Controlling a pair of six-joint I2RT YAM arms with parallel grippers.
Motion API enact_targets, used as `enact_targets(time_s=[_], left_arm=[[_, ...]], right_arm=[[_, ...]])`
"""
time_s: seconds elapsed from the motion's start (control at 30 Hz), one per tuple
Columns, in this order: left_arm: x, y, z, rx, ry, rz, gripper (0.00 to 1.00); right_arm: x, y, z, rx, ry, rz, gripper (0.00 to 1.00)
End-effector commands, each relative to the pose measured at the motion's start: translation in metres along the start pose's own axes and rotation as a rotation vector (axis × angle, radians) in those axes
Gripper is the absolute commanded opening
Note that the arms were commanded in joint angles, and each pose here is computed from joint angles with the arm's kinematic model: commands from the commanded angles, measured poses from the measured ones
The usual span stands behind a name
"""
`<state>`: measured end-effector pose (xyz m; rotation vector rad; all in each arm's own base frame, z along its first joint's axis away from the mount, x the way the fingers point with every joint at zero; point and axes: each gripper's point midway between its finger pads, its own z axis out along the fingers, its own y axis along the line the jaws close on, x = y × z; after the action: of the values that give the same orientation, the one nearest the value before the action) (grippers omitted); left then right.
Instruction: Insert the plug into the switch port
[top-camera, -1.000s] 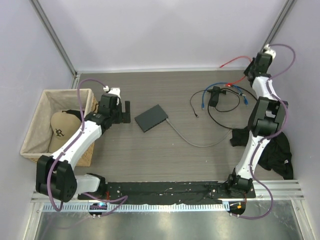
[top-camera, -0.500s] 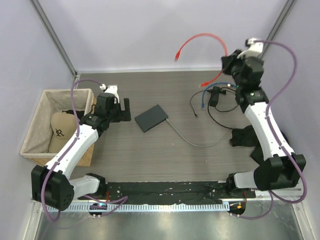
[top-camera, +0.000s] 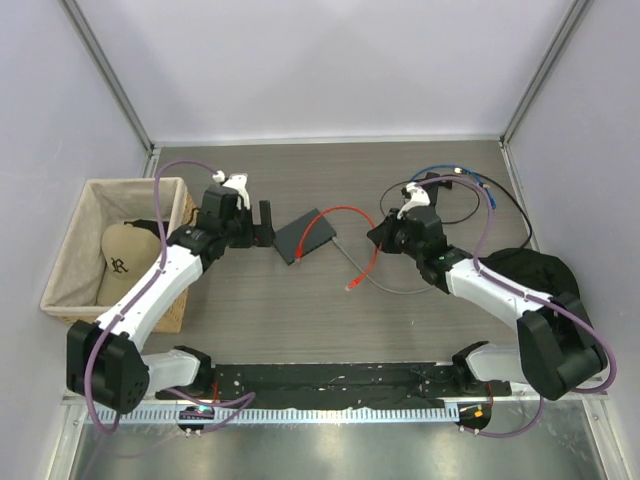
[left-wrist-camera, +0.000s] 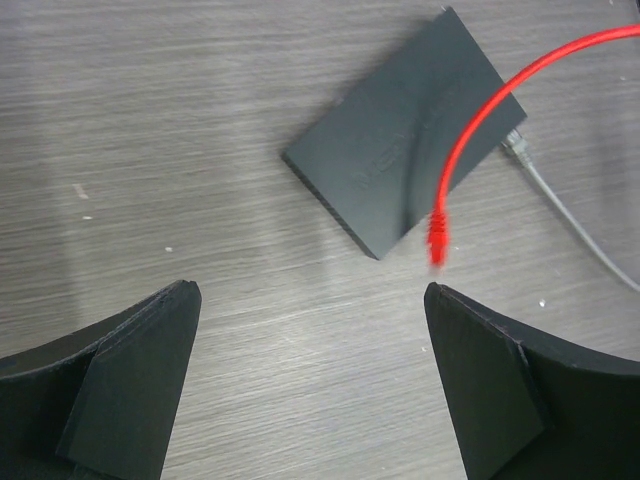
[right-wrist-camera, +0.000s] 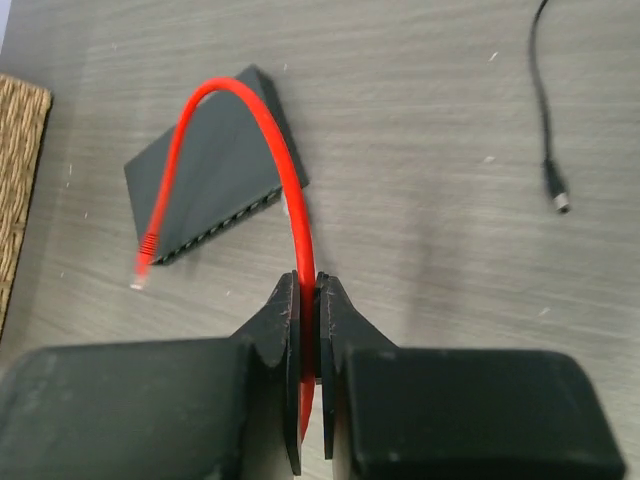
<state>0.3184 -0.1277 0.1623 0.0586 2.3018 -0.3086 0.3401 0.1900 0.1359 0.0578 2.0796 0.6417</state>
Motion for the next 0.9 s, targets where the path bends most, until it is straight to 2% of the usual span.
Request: enact_targets(time_s=[0.0,0.4,0.6,0.87], left_arm=[[-0.014,-0.031,0.007,0.127,-0.014,-0.035,1.00],[0.010,-0.073,0.053,0.174,0.102,-0.025,0.94],[0.015,-0.070,0.069,0.125,0.115,-0.076,0.85],[0.023,-0.078,0.079,0.155,0.146,-0.115,0.71]], right_arm=[[-0.036,0.037,-0.006,-0.123,-0.164,0.054,0.01],[-0.024,0.041,-0.003,-0.163,-0.142,0.046,0.01],[-0.023,0.043,-0.004,-0.173,-0.139,0.043,0.01],[-0.023,0.044,-0.004,-0.182,-0.137,0.047,0.01]])
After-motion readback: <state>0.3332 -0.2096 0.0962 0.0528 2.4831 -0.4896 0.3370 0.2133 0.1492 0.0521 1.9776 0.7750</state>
